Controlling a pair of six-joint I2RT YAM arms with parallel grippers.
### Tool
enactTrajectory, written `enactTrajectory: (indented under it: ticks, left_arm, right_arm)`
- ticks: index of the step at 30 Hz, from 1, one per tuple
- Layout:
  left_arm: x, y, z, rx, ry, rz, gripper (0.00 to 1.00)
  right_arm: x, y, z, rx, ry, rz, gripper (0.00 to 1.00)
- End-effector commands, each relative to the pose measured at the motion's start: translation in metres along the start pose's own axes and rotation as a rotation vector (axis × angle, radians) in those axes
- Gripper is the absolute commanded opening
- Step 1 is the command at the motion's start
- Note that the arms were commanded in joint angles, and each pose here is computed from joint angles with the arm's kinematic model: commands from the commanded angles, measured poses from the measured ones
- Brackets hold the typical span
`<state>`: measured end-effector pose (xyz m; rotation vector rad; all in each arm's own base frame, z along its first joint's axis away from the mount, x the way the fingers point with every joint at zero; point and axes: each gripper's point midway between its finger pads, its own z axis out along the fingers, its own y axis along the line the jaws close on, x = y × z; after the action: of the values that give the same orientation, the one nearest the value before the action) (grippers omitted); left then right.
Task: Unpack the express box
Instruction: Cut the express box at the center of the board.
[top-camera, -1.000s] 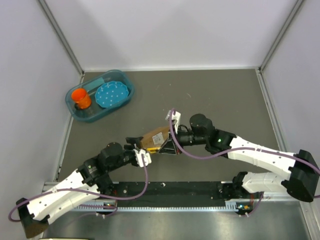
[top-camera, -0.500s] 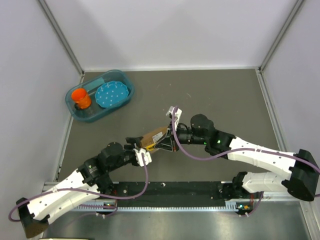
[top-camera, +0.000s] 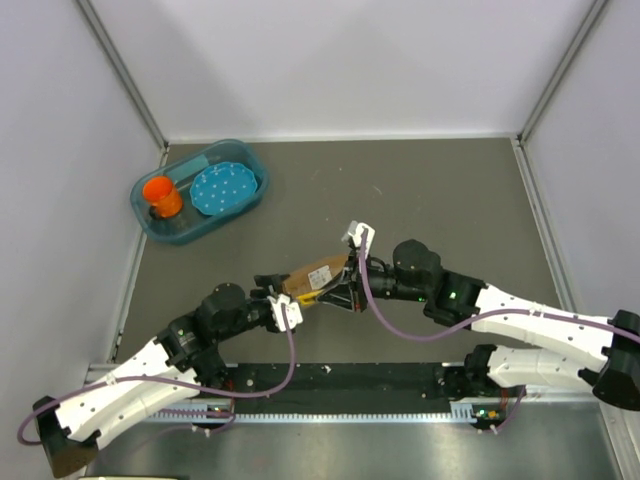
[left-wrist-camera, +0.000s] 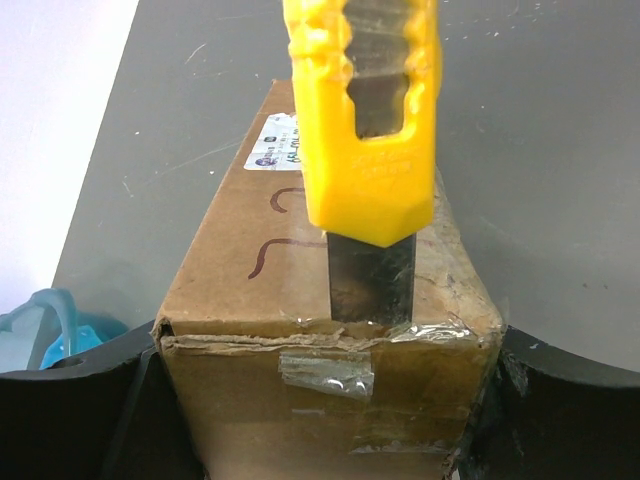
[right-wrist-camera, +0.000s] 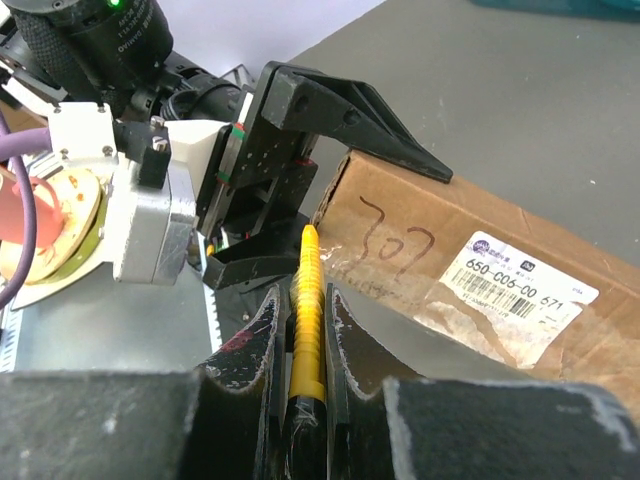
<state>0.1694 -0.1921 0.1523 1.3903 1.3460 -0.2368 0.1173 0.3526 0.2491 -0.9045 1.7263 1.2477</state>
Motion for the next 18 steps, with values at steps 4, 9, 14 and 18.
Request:
enactTrajectory:
  ticks: [4,9,14,18]
  left_arm:
    - [-0.037,0.030,-0.004,-0.100,-0.125,0.004,0.25]
    - [-0.037,0.029,-0.003,-0.091,-0.126,0.007,0.25]
    - [-0.038,0.028,-0.002,-0.086,-0.130,0.011,0.25]
    - [-0.039,0.029,0.000,-0.087,-0.129,0.017,0.25]
  right_arm:
    - [0.001,0.008,-0.006,-0.022,0.013,-0.014,0.00]
    - [0.003,0.009,-0.001,-0.034,0.031,-0.016,0.00]
    - [0.003,0.012,0.016,-0.066,0.068,-0.010,0.00]
    - [0.012,0.011,0.023,-0.078,0.106,-0.001,0.00]
